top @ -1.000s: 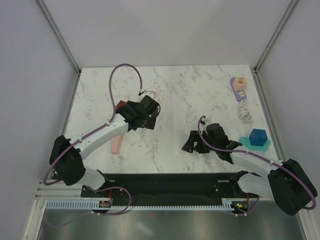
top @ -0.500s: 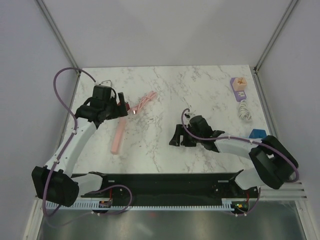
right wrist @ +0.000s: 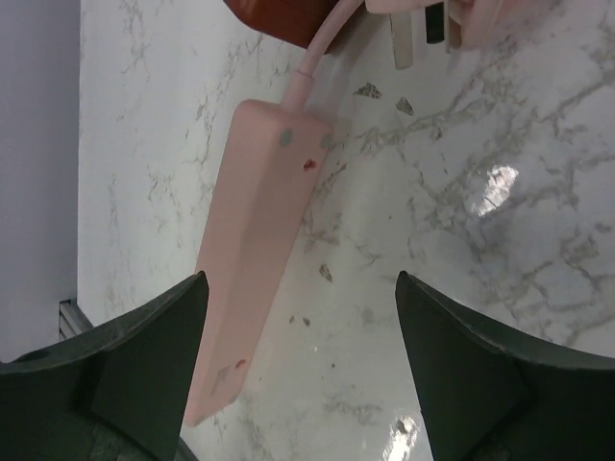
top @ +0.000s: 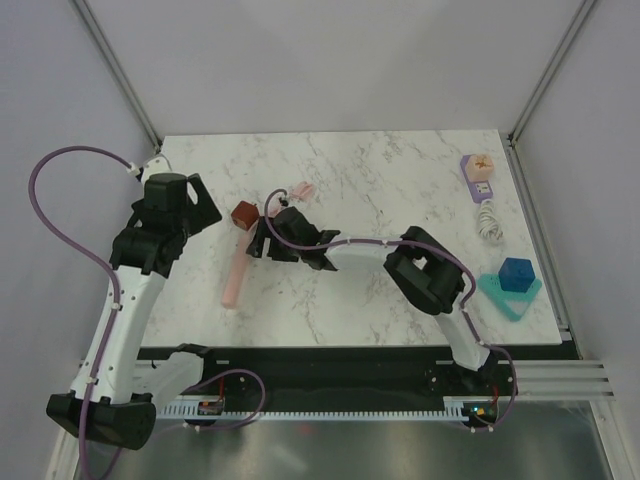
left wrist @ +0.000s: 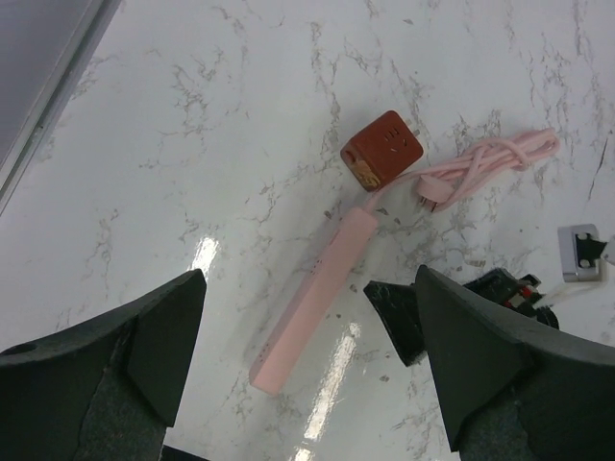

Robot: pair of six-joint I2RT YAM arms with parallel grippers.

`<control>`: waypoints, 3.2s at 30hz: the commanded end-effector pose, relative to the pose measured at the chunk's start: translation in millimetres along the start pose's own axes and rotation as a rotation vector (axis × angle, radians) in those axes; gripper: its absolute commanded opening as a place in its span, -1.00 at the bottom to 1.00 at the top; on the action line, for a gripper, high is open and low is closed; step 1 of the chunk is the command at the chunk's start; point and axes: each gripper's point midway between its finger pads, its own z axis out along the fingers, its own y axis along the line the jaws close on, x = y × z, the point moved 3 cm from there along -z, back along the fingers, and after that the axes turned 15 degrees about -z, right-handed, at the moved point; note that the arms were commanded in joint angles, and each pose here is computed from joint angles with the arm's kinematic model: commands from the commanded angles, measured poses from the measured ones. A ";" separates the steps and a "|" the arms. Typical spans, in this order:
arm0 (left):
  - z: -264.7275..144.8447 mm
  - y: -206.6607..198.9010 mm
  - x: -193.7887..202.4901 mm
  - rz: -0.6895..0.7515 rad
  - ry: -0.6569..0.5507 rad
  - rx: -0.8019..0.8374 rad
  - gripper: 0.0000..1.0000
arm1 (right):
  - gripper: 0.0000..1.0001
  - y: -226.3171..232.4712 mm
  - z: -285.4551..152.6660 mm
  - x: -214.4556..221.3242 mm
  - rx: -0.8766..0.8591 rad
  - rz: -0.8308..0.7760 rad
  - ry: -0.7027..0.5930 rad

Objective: Pull the plug off the socket

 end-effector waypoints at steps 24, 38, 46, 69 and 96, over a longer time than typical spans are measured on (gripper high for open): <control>10.2 -9.7 52.7 0.069 0.243 0.163 0.99 | -0.19 -0.2 77.0 2.9 0.135 0.038 0.006; 23.6 -10.5 93.2 0.116 0.412 0.224 0.93 | -1.00 -67.5 46.9 24.5 0.063 0.092 0.040; 55.8 4.7 145.7 0.083 0.559 0.135 0.65 | -1.00 -80.2 44.7 41.6 -0.044 0.086 0.090; 71.4 14.6 130.1 0.112 0.415 0.033 0.59 | 0.06 -36.1 -27.5 -44.5 -0.126 -0.125 -0.003; 4.1 1.9 67.9 0.072 0.181 0.213 0.59 | -1.00 1.7 60.0 -2.6 0.122 -0.045 0.057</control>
